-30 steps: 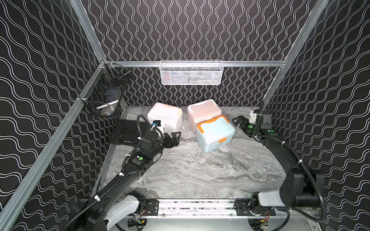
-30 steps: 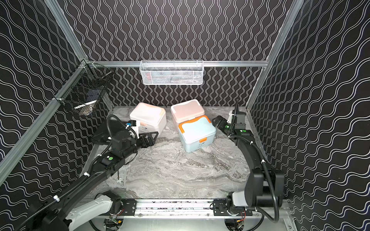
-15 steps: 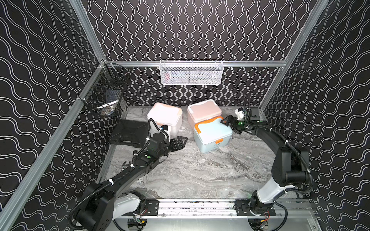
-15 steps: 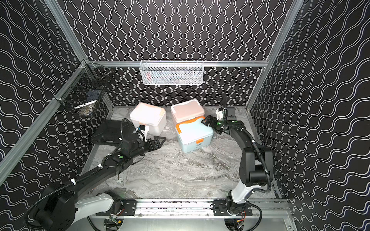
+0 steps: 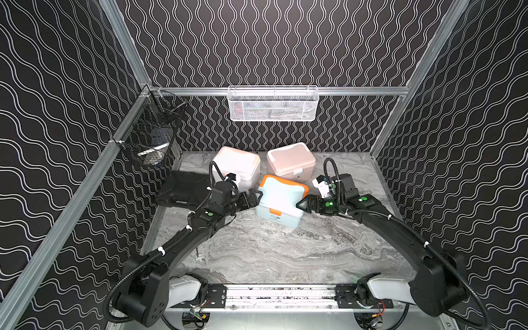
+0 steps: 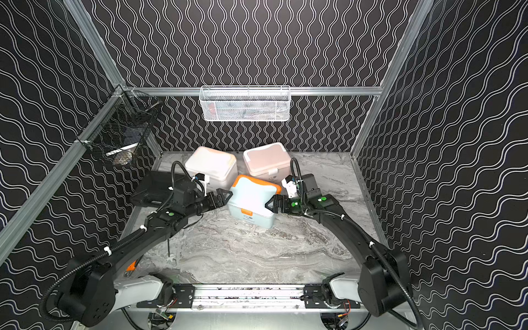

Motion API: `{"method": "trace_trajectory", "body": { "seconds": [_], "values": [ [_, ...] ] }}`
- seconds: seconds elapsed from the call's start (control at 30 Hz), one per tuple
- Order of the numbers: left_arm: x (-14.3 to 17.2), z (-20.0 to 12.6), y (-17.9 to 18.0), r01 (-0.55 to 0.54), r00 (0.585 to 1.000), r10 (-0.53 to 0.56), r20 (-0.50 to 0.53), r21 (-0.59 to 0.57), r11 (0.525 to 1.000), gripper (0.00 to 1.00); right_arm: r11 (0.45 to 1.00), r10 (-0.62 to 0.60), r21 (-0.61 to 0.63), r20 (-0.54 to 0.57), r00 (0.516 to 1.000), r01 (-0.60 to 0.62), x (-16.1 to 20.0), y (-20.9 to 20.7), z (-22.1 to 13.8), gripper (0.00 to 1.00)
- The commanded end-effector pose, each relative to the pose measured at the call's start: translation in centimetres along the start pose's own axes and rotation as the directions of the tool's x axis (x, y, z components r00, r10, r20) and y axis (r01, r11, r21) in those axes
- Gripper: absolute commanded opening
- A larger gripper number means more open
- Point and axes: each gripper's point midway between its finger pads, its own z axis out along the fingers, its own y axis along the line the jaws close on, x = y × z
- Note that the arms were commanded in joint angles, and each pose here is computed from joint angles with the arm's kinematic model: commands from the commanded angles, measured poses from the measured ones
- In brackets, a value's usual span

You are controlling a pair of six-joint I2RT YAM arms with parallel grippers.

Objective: Open first aid kits and take out gauze
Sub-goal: Move the first aid kit to the center of the board.

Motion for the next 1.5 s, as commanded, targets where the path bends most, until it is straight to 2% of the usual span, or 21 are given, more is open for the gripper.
{"method": "trace_trajectory", "body": {
  "seconds": [0.0,0.13,0.27,0.43,0.53,0.77,0.97,1.1,1.23,1.3,1.47],
  "values": [
    [0.3,0.2,-0.1,0.014,0.999,-0.012,-0.053,0.035,0.999,0.99,0.990,0.015,0.137,0.045,0.999,-0.021,-1.6,-1.9,-0.8,1.00],
    [0.4,0.0,-0.6,0.033,0.997,-0.029,-0.078,0.047,0.998,0.99,0.989,0.005,0.149,0.075,0.997,-0.016,-5.4,-1.5,-0.3,1.00],
    [0.8,-1.8,-0.5,0.051,0.997,-0.049,-0.054,0.028,0.998,0.99,0.986,-0.020,0.166,0.091,0.996,0.005,-9.2,-1.5,1.1,1.00],
    [2.3,-2.6,-0.7,0.108,0.990,-0.102,-0.092,0.056,0.993,0.99,0.989,-0.047,0.138,0.031,0.998,0.042,-12.1,-1.4,4.4,0.99],
    [2.9,-2.2,-1.0,0.135,0.984,-0.123,-0.126,0.090,0.987,0.99,0.995,-0.064,0.072,-0.014,0.998,0.065,-12.4,-0.6,5.9,0.95],
    [2.5,-1.2,-1.2,0.100,0.984,-0.086,-0.158,0.086,0.991,0.99,0.991,-0.131,-0.044,-0.140,0.981,0.126,-7.5,2.7,6.7,0.84],
    [3.0,-0.6,-1.1,0.097,0.977,-0.079,-0.200,0.084,0.992,0.99,0.984,-0.165,-0.089,-0.166,0.972,0.152,-1.5,5.2,3.7,0.84],
    [3.9,-0.7,-1.5,0.121,0.970,-0.093,-0.227,0.115,0.986,0.99,0.987,-0.139,-0.107,-0.160,0.977,0.123,1.3,5.9,1.8,0.86],
    [5.5,-0.7,-2.2,0.135,0.959,-0.094,-0.269,0.137,0.981,0.99,0.997,-0.071,0.004,-0.151,0.986,0.073,2.6,3.6,1.0,0.90],
    [6.8,-0.5,-3.0,0.140,0.948,-0.087,-0.304,0.154,0.978,0.99,0.996,-0.042,0.074,-0.139,0.989,0.053,2.7,2.4,0.7,0.97],
    [8.5,0.8,-4.8,0.150,0.939,-0.074,-0.335,0.207,0.967,0.99,0.992,-0.030,0.123,-0.102,0.994,0.042,2.4,1.4,0.6,1.00]
  ]
}}
